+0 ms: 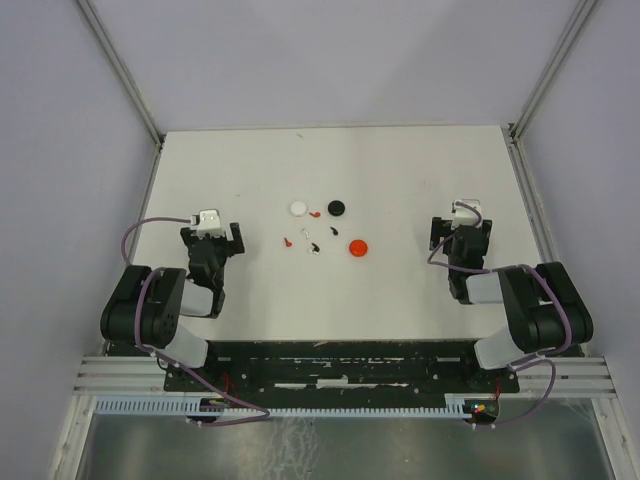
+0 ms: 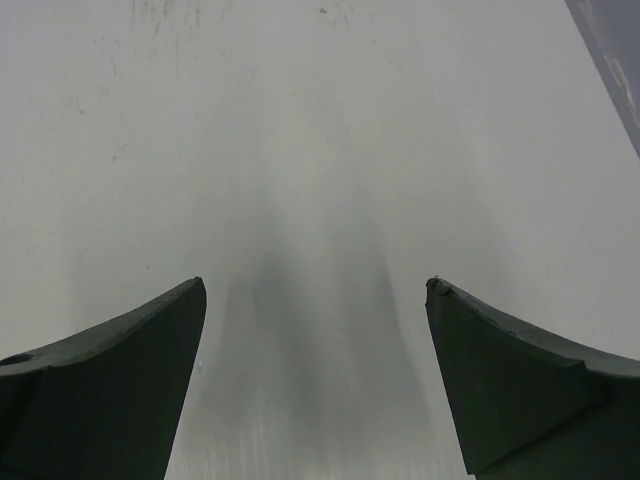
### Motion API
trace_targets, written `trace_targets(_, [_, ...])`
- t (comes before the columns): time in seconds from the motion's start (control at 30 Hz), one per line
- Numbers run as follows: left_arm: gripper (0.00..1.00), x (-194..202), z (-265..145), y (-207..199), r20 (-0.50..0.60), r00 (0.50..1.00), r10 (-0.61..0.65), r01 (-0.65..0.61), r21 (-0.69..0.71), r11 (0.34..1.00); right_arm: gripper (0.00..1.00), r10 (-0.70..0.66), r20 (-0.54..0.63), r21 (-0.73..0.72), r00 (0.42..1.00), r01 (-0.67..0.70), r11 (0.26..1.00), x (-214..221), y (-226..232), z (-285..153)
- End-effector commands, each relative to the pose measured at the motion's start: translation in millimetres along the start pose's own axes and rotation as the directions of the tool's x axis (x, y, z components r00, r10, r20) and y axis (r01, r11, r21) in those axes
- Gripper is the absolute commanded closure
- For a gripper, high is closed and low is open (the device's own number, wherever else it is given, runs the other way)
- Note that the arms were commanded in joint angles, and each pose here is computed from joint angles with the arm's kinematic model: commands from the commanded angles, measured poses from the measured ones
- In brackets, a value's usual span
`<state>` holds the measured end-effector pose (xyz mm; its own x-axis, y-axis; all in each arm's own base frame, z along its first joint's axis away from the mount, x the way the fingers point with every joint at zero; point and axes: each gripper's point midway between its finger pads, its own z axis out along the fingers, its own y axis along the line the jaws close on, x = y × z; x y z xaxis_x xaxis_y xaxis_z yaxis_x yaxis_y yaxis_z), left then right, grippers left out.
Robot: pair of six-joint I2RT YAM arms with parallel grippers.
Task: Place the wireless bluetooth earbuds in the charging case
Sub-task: Pick up the charging case at the center of the board.
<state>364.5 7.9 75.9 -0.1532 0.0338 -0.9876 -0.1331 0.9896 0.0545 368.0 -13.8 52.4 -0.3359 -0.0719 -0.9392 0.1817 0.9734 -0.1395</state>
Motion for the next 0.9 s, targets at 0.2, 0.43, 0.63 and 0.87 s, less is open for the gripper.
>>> trace_targets(0.2, [0.01, -87, 4, -7, 0.055, 0.985, -0.164, 0.164, -0.004, 0.986, 0.01, 0.072, -0.007, -0.142, 0.997, -0.072, 0.987, -143, 16, -26])
trace_targets(0.43, [0.01, -121, -2, -24, 0.006, 0.837, -0.547, 0.547, 0.014, 0.837, 0.01, 0.241, 0.015, -0.559, 0.97, -0.192, 0.807, -203, 86, -68])
trace_targets(0.63, [0.01, -121, -7, -54, -0.114, 0.794, -0.596, 0.607, 0.127, 0.784, 0.01, 0.113, -0.225, -0.555, 0.968, -0.223, 0.801, -148, 126, -52])
trace_targets(0.87, [0.01, -118, -13, -76, -0.166, 0.827, -0.537, 0.561, 0.197, 0.804, 0.01, -0.194, -0.267, -0.539, 0.944, 0.021, 0.842, -96, 178, -67])
